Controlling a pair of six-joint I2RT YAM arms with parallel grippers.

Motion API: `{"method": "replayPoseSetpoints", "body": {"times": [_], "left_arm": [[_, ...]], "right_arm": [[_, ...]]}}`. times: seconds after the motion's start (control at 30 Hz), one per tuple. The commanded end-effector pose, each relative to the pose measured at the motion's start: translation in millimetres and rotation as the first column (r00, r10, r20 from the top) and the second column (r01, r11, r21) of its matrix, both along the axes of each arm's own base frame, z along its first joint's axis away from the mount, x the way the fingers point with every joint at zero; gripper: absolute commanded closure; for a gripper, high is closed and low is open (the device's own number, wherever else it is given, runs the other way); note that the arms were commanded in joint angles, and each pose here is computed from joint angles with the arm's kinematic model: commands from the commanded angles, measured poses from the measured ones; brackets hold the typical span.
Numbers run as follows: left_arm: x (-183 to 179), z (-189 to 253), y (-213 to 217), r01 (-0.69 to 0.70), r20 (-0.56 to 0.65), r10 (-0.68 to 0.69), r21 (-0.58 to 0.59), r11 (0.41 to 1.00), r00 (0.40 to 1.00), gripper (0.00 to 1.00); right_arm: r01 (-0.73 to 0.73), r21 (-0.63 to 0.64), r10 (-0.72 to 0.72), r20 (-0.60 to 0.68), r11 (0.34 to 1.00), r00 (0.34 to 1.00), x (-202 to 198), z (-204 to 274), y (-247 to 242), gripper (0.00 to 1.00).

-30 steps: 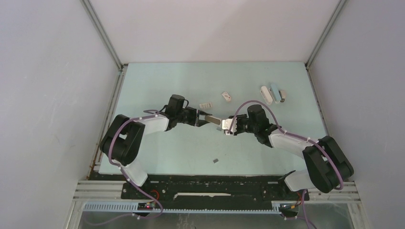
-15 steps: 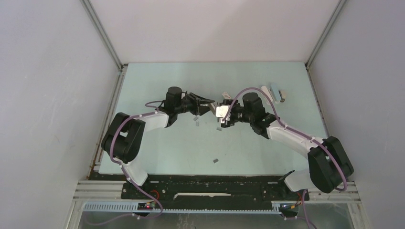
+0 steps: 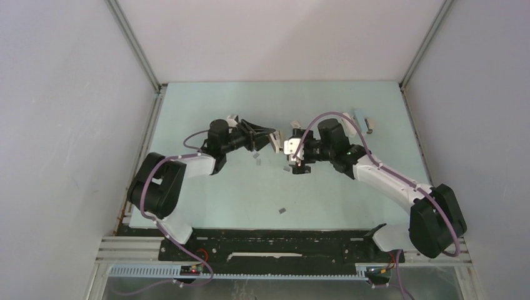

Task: Unload the staples from the stapler
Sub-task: Unload the staple at the center of the board.

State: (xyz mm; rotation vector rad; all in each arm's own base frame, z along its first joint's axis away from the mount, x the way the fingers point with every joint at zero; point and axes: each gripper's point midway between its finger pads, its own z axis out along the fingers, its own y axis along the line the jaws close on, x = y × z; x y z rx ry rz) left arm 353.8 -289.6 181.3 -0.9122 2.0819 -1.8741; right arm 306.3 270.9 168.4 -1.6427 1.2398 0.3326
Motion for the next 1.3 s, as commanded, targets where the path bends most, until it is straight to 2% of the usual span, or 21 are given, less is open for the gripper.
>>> {"method": "replayPoseSetpoints", "body": {"times": [0.0,0.5,0.77,0.87,0.97,1.07,1.27], "left_arm": [[5,47,20,-0.054,0.225,0.060,-0.033,0.998,0.972,1.00],[4,50,36,-0.080,0.357,0.051,0.066,0.995,0.933,1.00],[-1,62,38,-0.086,0.483,0.008,0.138,0.987,0.876,1.00],[-3,64,42,-0.111,0.537,-0.010,0.192,0.975,0.843,1.00],[-5,67,45,-0.133,0.584,-0.025,0.228,0.965,0.812,1.00],[-7,70,48,-0.158,0.625,-0.036,0.252,0.955,0.780,1.00],[-13,79,50,-0.191,0.693,-0.051,0.268,0.944,0.719,1.00]], "right_arm": [[-0.045,-0.033,0.043,-0.070,0.998,0.997,-24,5,-13,0.00],[-0.003,0.023,0.010,-0.278,1.000,0.961,-62,19,-42,0.01],[0.094,0.070,-0.053,-0.449,0.993,0.892,-65,35,-65,0.00],[0.197,0.084,-0.123,-0.536,0.977,0.835,-60,38,-70,0.00],[0.254,0.107,-0.132,-0.630,0.961,0.765,-60,43,-69,0.00],[0.269,0.165,-0.069,-0.723,0.949,0.687,-61,57,-64,0.00],[0.321,0.293,0.109,-0.868,0.901,0.484,-57,85,-55,0.00]]}}
